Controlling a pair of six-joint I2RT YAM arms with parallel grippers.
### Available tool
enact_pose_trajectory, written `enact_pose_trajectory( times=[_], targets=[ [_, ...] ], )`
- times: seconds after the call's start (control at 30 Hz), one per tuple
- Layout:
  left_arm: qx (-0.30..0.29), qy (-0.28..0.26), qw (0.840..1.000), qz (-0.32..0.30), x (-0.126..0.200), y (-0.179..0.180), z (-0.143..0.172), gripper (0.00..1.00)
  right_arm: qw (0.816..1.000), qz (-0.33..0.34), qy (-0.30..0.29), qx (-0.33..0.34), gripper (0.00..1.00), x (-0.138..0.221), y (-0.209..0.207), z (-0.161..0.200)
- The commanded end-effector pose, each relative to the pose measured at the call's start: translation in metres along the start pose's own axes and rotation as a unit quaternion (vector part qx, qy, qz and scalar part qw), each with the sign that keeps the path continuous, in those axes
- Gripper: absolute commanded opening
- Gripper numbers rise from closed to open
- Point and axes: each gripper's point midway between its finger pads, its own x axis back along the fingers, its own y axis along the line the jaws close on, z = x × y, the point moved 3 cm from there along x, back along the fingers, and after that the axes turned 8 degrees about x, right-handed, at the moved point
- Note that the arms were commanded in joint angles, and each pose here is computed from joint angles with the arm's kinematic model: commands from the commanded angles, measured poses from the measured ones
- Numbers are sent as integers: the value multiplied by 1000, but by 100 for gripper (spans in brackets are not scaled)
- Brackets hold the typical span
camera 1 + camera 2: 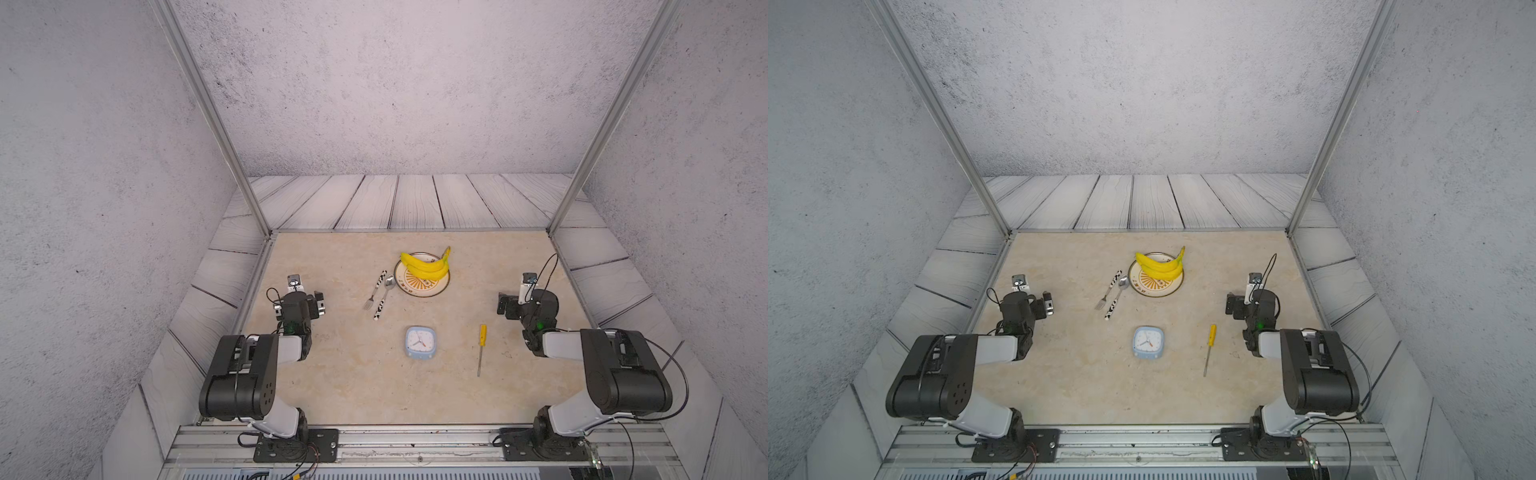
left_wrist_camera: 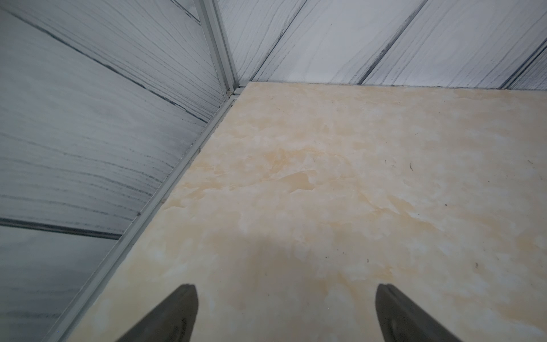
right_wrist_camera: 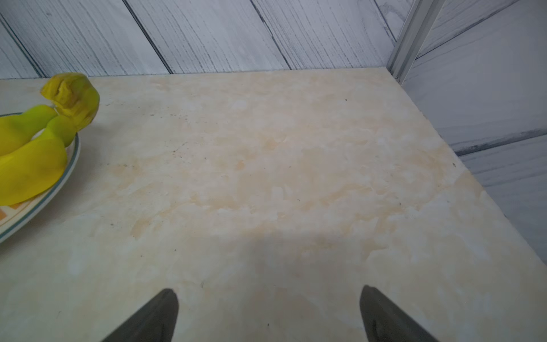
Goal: Remove the battery from the alarm
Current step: Adjust the alarm at the center of the board.
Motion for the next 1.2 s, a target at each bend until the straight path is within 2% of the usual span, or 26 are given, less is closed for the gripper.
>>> enact_pose_trajectory(
  times=[0.0, 0.33, 0.57, 0.6, 0.7, 0.8, 0.9, 1.03, 1.17],
  targets=[
    [0, -15, 1000, 1, 0, -3, -11, 99, 1000, -6, -15, 4, 100, 1, 1, -13],
    [4, -21, 1000, 3, 3, -3, -13, 99, 1000, -6, -16, 3, 100, 2, 1, -13],
    [4, -48, 999, 15, 34, -1, -42, 99, 999, -12, -29, 4, 100, 24, 1, -31],
    [10, -47, 999, 21, 41, -3, -50, 99, 1000, -14, -27, 1, 100, 29, 1, -36],
    [97, -49, 992, 70, 64, -15, -81, 99, 998, -38, -19, -41, 100, 48, 5, -52],
    [175, -21, 970, 165, 82, -42, -101, 99, 988, -119, -9, -102, 100, 67, 25, -65],
    [215, 57, 943, 247, 94, -74, -99, 99, 962, -218, 15, -164, 100, 85, 52, -68],
    [218, 179, 899, 336, 113, -120, -72, 99, 914, -318, 74, -243, 100, 100, 81, -53],
    [194, 297, 851, 387, 137, -157, -22, 98, 868, -370, 155, -292, 93, 107, 103, -27]
  ],
)
